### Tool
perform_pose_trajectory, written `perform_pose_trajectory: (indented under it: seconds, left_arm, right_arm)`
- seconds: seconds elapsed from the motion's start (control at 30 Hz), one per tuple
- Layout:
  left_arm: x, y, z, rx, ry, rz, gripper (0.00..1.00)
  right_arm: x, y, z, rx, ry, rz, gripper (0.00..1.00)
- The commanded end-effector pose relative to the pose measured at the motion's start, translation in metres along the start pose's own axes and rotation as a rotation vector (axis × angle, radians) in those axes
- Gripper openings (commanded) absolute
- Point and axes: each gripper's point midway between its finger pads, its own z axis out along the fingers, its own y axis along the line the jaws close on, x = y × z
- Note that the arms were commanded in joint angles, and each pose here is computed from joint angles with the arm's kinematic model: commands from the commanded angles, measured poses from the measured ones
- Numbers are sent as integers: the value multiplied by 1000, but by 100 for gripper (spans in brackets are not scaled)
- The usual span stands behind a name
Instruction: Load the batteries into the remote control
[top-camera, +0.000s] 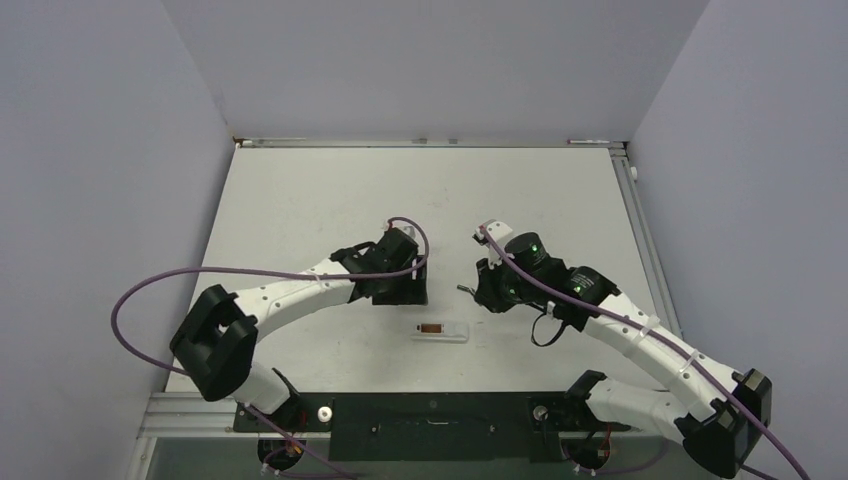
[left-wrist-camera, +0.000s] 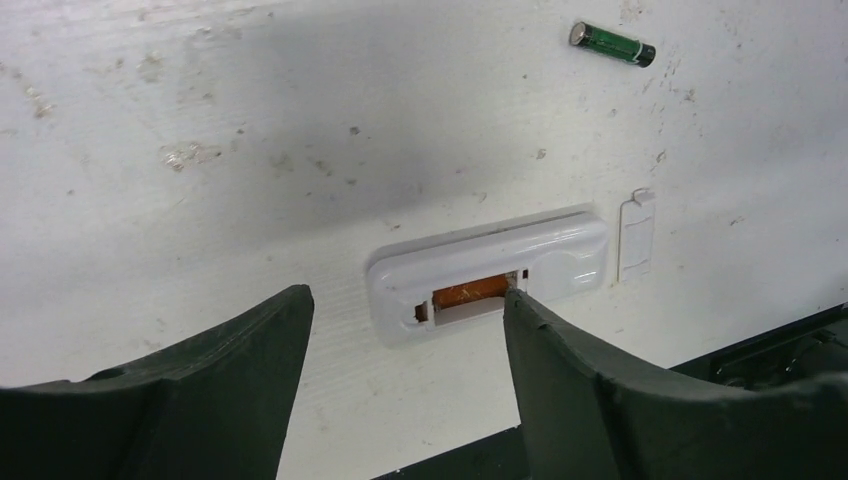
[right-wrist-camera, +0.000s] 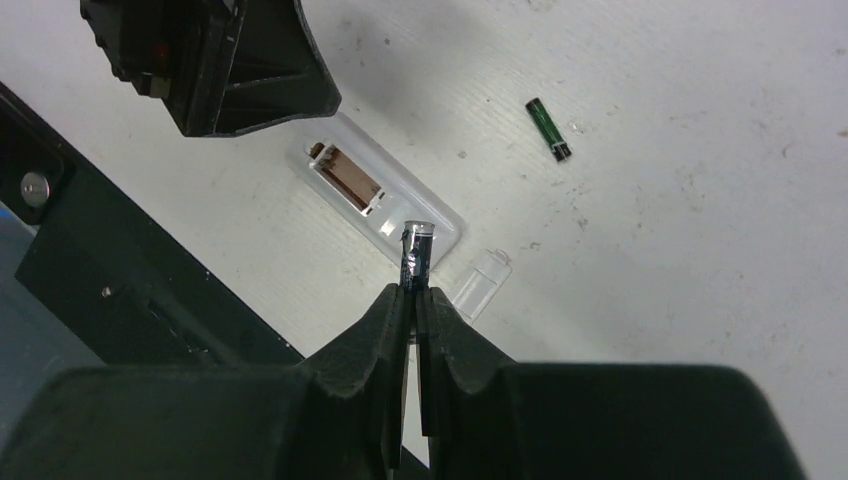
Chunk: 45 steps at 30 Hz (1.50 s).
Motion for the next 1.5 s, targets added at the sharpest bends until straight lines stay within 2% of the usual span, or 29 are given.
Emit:
perform_pose_trajectory:
  seconds: [0.0,0.17,0.37,0.7,1.0,1.47]
  left_arm:
    - [-1,22,-20,-18,-48,-103,69]
    - [4,35,-35,49,-83,-201,73]
    - [13,36,-51,149,-105,-239,74]
    - [30,46,-41,193,-49,-302,76]
    - [38,45,-30,220,7,-319,76]
    - [43,50,-20,231,45,-324,76]
  right_arm:
    - [-28,22,-1,-90,-47,-171,9]
    - [-24,34,10,-119,7,-335,9]
    - [-18,50,21,-183,39,-539,8]
    - [-4,57,44,-256,112,-801,8]
    - [15,60,71,-271,207,-886,8]
    - [30,63,107,-258,275,-911,9]
